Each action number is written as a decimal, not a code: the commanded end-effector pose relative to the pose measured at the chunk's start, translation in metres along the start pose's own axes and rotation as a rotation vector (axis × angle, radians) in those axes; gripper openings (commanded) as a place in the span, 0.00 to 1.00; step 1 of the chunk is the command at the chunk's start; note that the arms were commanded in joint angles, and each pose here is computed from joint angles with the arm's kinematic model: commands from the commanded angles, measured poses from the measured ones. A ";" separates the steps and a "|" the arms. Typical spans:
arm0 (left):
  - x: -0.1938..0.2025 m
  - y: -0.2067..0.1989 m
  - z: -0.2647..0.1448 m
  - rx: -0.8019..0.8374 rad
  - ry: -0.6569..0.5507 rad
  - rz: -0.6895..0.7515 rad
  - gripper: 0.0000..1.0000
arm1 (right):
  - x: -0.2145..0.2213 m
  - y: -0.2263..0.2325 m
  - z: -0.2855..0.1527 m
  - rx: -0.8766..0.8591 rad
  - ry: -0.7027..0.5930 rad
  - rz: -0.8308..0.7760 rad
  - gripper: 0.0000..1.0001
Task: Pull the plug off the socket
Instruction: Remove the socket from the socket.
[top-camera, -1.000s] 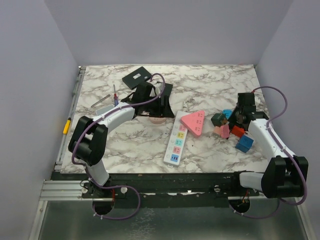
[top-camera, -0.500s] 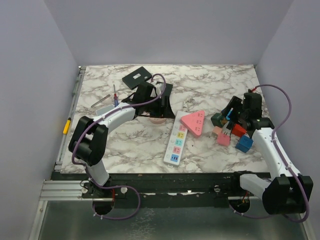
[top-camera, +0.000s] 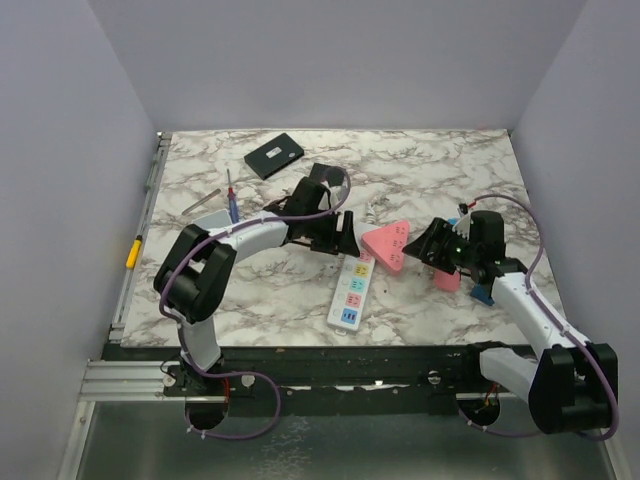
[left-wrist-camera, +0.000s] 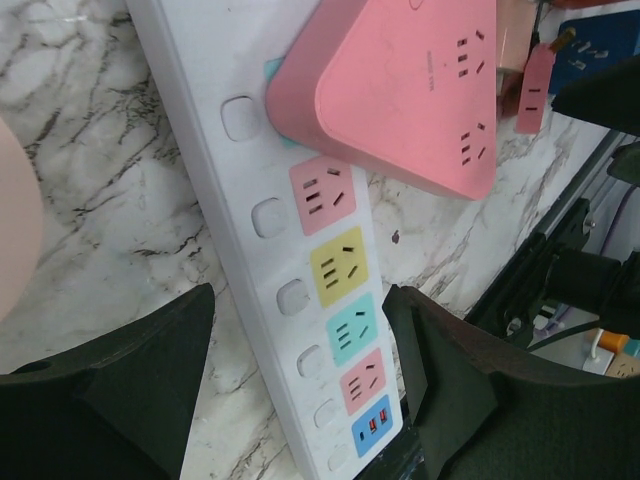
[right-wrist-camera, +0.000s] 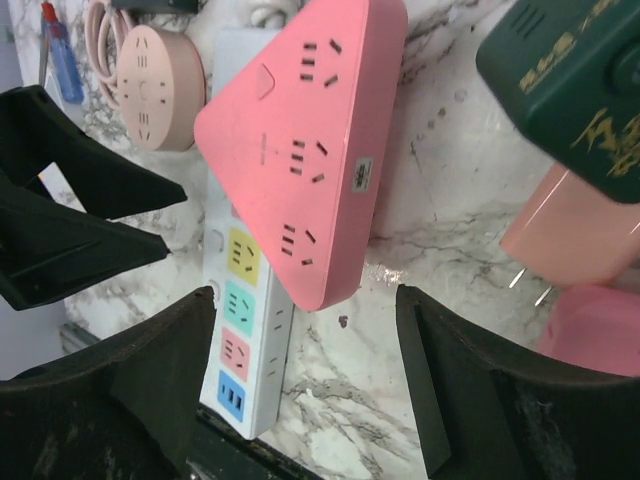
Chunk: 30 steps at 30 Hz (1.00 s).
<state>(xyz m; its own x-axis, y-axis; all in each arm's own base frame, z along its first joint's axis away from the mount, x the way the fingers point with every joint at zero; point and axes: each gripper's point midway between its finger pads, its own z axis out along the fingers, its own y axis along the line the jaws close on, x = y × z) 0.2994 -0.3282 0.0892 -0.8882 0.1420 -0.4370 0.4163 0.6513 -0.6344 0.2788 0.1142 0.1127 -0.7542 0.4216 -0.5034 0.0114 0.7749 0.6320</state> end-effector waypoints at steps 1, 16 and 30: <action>0.019 0.000 0.014 0.006 0.054 0.005 0.75 | 0.011 0.015 0.004 -0.096 0.002 0.072 0.78; 0.045 0.027 0.037 -0.138 0.099 0.029 0.72 | 0.034 0.006 0.042 -0.113 0.047 0.175 0.78; 0.063 0.031 0.056 -0.148 0.159 0.036 0.71 | 0.042 0.007 0.063 -0.110 0.051 0.236 0.76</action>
<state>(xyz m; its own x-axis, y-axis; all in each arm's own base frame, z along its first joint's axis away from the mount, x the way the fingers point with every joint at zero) 0.2796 -0.3487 0.0431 -0.8848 0.2261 -0.4073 0.4392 0.6965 -0.5674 0.2822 0.1645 0.0592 -0.7931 0.5270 -0.3054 0.1129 0.6199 0.7765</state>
